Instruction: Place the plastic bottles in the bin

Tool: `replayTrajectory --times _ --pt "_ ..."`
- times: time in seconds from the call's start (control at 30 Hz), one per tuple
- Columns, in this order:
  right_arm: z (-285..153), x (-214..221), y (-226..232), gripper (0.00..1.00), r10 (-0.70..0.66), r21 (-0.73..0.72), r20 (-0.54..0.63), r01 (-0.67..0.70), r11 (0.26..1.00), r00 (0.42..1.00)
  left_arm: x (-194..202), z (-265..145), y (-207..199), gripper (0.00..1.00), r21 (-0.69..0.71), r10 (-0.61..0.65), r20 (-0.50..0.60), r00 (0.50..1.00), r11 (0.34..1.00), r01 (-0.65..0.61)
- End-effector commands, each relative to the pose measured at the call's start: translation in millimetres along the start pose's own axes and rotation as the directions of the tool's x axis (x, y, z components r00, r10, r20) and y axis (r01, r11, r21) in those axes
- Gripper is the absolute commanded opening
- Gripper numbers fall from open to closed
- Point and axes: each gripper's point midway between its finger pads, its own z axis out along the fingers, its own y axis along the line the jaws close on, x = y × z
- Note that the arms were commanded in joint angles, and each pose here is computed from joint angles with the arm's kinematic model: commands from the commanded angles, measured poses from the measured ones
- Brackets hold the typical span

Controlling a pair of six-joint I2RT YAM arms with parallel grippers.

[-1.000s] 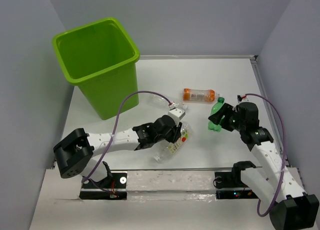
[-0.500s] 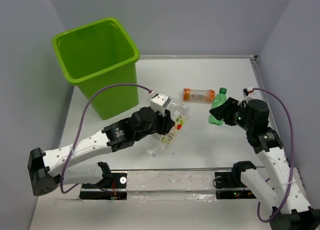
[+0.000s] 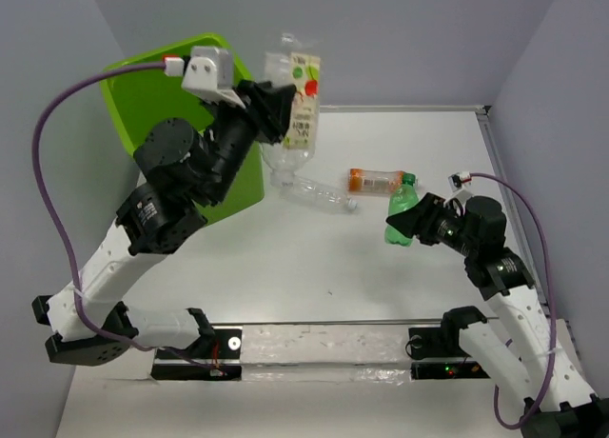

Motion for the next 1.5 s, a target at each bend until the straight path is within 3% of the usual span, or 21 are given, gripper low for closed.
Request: replayTrajectory --times 0.0,0.27,0.4,0.43,0.5,0.53,0.57,0.6,0.63,0.7,0.73,0.8,0.93,0.97,1.2,1.23,1.27,1.33,1.4,1.47 --pt "-1 -4 38 0.2 -0.042 -0.148 0.022 0.045 0.988 0.999 -56 33 51 0.0 -0.185 0.103 0.124 0.987 0.98 -0.079" --pt "15 13 73 0.2 -0.094 -0.225 -0.03 0.085 0.971 0.995 -128 62 166 0.0 -0.511 0.232 0.224 0.947 0.855 -0.089" --pt "20 17 95 0.2 -0.117 -0.283 -0.034 0.103 0.954 0.993 -135 70 221 0.0 -0.575 0.219 0.259 0.941 0.817 -0.032" --pt "21 16 99 0.2 -0.127 -0.289 -0.03 0.113 0.951 0.992 -134 70 232 0.04 -0.597 0.221 0.258 0.941 0.802 -0.025" --pt "26 16 106 0.2 -0.144 -0.291 -0.032 0.128 0.948 0.989 -124 72 260 0.19 -0.634 0.196 0.244 0.95 0.773 0.003" --pt "27 12 111 0.2 -0.152 -0.295 -0.021 0.139 0.945 0.988 -120 71 269 0.31 -0.644 0.179 0.242 0.954 0.765 0.02" --pt "25 1 125 0.2 -0.169 -0.312 0.012 0.164 0.936 0.986 -116 70 276 0.55 -0.648 0.161 0.241 0.957 0.761 0.036" --pt "32 -2 132 0.2 -0.184 -0.324 0.016 0.179 0.929 0.983 -114 65 277 0.67 -0.642 0.144 0.242 0.96 0.766 0.047" --pt "37 -11 136 0.2 -0.206 -0.312 0.045 0.21 0.927 0.977 -114 60 282 0.88 -0.641 0.116 0.27 0.956 0.763 0.088" --pt "41 -37 161 0.2 -0.232 -0.331 0.103 0.253 0.909 0.967 -118 58 269 0.99 -0.583 0.094 0.314 0.945 0.805 0.113" --pt "58 -35 165 0.2 -0.251 -0.329 0.073 0.261 0.908 0.965 -114 50 261 0.99 -0.558 0.077 0.316 0.946 0.821 0.12" --pt "56 -59 203 0.2 -0.276 -0.383 0.138 0.308 0.871 0.951 -115 37 240 0.99 -0.489 0.057 0.321 0.945 0.865 0.114" --pt "64 -90 258 0.2 -0.32 -0.444 0.238 0.396 0.804 0.917 -97 8 223 0.99 -0.45 0.031 0.284 0.958 0.887 0.105" --pt "83 -92 259 0.2 -0.35 -0.429 0.236 0.42 0.8 0.907 -93 0 219 0.99 -0.443 0.023 0.281 0.959 0.89 0.108" --pt "98 -125 350 0.2 -0.383 -0.516 0.383 0.538 0.666 0.841 -11 -61 199 0.99 -0.364 -0.054 0.158 0.986 0.925 0.109" --pt "119 -121 351 0.18 -0.401 -0.52 0.371 0.545 0.658 0.838 9 -75 189 0.99 -0.323 -0.089 0.123 0.988 0.938 0.124" --pt "108 -134 375 0.18 -0.389 -0.532 0.429 0.576 0.62 0.815 15 -83 185 0.99 -0.311 -0.102 0.118 0.988 0.941 0.134" --pt "138 -130 381 0.18 -0.404 -0.515 0.431 0.588 0.624 0.807 34 -102 178 0.99 -0.283 -0.13 0.105 0.986 0.947 0.155" --pt "132 -150 407 0.18 -0.369 -0.517 0.495 0.608 0.602 0.787 48 -110 174 0.99 -0.275 -0.153 0.071 0.986 0.947 0.167" --pt "168 -140 409 0.18 -0.373 -0.511 0.484 0.601 0.615 0.792 77 -114 170 0.99 -0.259 -0.191 -0.006 0.982 0.948 0.183"
